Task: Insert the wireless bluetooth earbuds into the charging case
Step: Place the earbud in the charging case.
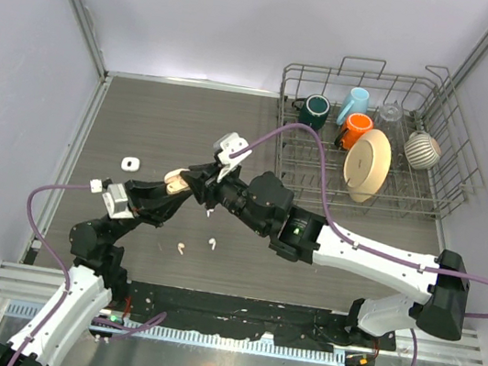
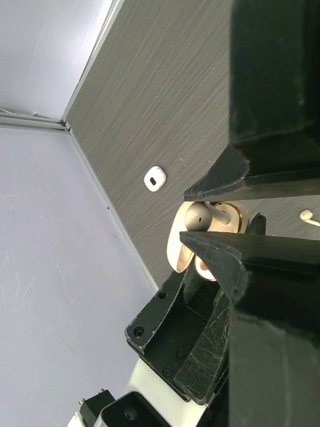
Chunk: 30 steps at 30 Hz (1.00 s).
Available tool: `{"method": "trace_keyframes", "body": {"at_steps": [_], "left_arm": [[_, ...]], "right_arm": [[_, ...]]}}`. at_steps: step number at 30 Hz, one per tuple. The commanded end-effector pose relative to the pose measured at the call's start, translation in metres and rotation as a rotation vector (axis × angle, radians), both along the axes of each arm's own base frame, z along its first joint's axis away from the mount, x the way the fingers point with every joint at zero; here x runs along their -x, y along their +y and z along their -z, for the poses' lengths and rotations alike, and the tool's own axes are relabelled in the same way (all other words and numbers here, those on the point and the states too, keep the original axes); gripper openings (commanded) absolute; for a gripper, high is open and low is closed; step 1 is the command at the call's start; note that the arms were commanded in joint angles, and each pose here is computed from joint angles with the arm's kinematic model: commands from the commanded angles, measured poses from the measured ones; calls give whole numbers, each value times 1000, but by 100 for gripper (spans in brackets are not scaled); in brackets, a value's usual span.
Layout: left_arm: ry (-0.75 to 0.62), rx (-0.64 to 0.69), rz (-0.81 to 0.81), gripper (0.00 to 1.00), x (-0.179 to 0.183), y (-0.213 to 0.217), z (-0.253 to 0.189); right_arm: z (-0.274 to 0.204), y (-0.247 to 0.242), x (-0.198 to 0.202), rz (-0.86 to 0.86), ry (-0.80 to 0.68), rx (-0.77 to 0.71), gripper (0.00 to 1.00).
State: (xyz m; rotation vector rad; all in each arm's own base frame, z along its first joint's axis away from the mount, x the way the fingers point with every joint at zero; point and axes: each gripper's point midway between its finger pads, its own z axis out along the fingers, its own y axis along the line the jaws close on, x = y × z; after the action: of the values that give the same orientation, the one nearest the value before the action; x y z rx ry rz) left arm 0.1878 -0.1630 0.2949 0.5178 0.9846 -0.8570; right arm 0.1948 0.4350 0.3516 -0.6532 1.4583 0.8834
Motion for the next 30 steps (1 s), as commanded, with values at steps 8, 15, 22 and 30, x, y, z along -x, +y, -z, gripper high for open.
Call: {"method": "trace_keyframes", "body": {"at_steps": [8,15,22,30], "left_arm": [[-82,64,-17,0,6,7,-31],[-82,76,-23,0,6,8,-33],[-80,86,-37,0,4,10,-34],[-75,85,-37,0,2,10,-32]], "right_arm": [[-11,-2,1,6,-51,-57,1],[-5,-4,2,11,-84,-51,1],[-5,-10,3,26,-158,-42,1],[-3,-13,2,46,-215,-4,1]]}}
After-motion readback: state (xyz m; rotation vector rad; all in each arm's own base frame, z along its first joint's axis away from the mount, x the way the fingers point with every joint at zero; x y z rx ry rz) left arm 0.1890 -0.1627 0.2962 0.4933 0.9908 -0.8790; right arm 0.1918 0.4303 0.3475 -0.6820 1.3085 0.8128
